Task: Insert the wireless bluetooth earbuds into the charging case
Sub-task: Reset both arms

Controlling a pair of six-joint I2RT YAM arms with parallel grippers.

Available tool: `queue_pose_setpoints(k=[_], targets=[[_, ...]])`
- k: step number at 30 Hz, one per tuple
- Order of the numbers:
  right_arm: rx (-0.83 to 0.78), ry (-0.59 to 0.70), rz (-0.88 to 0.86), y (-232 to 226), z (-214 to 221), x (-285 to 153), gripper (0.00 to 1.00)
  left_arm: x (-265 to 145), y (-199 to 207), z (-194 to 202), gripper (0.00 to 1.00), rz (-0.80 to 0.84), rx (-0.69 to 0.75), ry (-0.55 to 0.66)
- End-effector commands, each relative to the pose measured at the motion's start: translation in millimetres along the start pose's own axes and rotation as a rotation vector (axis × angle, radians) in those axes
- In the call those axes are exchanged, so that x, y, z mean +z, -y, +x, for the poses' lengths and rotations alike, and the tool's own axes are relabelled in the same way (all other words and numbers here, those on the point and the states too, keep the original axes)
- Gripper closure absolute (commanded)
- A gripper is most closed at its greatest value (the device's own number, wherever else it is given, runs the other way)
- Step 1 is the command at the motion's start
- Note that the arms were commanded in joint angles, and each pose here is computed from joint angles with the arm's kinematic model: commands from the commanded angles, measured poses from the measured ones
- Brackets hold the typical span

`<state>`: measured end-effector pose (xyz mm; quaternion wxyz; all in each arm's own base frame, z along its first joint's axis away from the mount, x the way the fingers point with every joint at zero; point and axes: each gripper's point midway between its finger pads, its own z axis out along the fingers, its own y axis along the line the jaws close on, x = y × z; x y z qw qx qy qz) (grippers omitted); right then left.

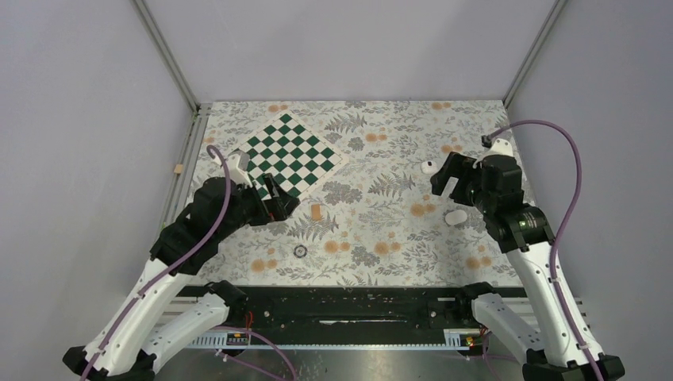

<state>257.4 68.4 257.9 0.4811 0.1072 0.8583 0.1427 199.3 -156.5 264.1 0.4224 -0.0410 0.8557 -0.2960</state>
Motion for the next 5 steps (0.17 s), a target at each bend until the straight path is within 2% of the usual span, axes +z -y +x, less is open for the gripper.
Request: queue_pose_setpoints(k=[1, 5], targets=[[-0.05, -0.028, 0.055, 14.2, 15.4, 8.3, 0.0, -8.4, -8.5, -14.6, 0.01, -0.021, -0.036, 0.121], [-0.059, -0.051, 0.064, 18.2, 24.9, 16.8, 0.0, -12.6, -14.8, -15.3, 0.01, -0.035, -0.039, 0.154]])
